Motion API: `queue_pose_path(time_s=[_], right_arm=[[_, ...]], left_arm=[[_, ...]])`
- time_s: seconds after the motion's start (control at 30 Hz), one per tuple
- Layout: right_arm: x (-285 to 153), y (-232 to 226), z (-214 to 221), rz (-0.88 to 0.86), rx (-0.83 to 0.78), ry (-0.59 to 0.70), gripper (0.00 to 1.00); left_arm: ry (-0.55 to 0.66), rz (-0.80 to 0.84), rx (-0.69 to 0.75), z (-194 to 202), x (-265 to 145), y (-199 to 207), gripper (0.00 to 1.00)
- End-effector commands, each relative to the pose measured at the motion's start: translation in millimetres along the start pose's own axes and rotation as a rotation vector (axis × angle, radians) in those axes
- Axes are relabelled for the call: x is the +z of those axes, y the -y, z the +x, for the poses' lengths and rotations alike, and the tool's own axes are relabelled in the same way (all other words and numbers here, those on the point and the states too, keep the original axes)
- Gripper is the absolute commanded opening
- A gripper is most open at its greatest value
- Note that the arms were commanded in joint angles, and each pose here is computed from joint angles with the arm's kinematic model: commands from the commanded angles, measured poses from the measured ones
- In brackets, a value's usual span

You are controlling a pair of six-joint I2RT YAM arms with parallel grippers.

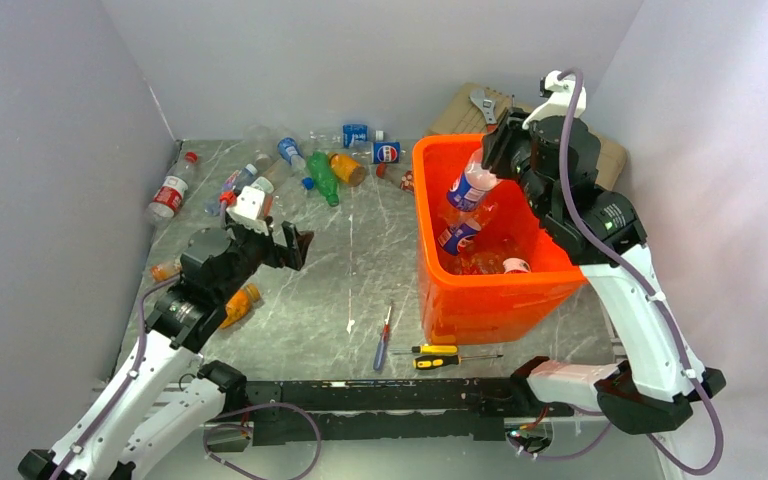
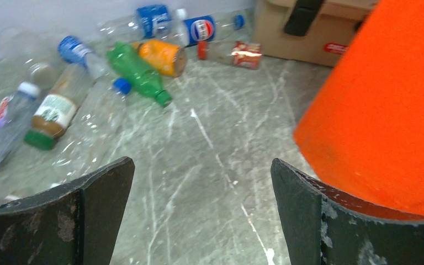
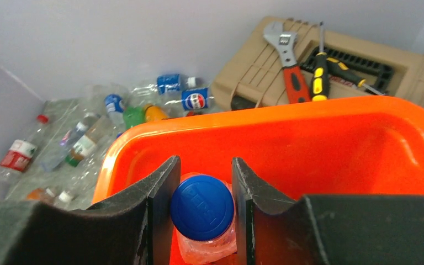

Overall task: Put the plastic bottles in the bin
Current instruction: Place the plastic bottle in the trash bin, then pick up the plastic bottle at the center of the board.

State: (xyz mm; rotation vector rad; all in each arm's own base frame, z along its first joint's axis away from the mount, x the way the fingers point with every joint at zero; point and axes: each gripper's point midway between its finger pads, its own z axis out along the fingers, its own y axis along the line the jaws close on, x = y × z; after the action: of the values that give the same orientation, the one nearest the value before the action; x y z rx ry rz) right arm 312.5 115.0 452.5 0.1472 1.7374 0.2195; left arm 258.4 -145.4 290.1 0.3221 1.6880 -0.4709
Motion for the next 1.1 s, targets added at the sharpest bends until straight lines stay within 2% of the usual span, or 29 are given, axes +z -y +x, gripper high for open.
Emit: queue_pose_path(time_s=[0.0,0.03,0.1,0.2,0.33,0.43,0.67,0.77,0.93,1.07], right_arm=[[-3.6,-17.4,8.7,-0.113,0.073,-0.088,0.48],[-4.4,-17.7,9.7,-0.12,0.075,-0.09,0.63],[-7.9,-17.7,9.6,-0.131,0.081,-0.085,0.78],[-17.8,-19.0,-1.2,-0.159,0.09,-0.054,0.85],[-31.5,-21.2,-16.7,-0.19,0.09,-0.034,0.88],[-45.7,-34.3,-29.4,-0.283,0.099,-0.015,0.88],[-108.6,-106.9,-61.2,-0.776,0.117,0.056,0.85],[-129.2,-135.5,-60.9,-0.947,0.12,0.046,0.85],[-152.8,-179.6,-33.0,-1.119,0.028,0.006,0.86],[-152.3,-188.6,-12.9,-1.151,-0.014,0.004,0.87]], left_arm=[[0.02,-0.166,-0.024,-15.7,-4.7,-25.9,1.0],[0.02,-0.168,-0.026,-15.9,-4.4,-26.2,0.99],[0.017,-0.175,-0.031,-15.1,-3.9,-27.1,0.99],[0.015,-0.188,-0.034,-14.3,-3.3,-29.4,1.0],[0.01,-0.205,-0.033,-11.8,-2.4,-32.7,0.99],[-0.002,-0.238,-0.036,-8.9,-1.3,-38.1,0.99],[-0.034,-0.33,-0.041,-1.3,1.7,-53.5,0.99],[-0.06,-0.408,-0.031,5.1,1.2,-66.6,1.0],[-0.18,-0.6,0.017,23.7,-1.9,-97.1,0.99],[-0.393,-0.588,0.019,56.0,13.8,-102.0,1.0]])
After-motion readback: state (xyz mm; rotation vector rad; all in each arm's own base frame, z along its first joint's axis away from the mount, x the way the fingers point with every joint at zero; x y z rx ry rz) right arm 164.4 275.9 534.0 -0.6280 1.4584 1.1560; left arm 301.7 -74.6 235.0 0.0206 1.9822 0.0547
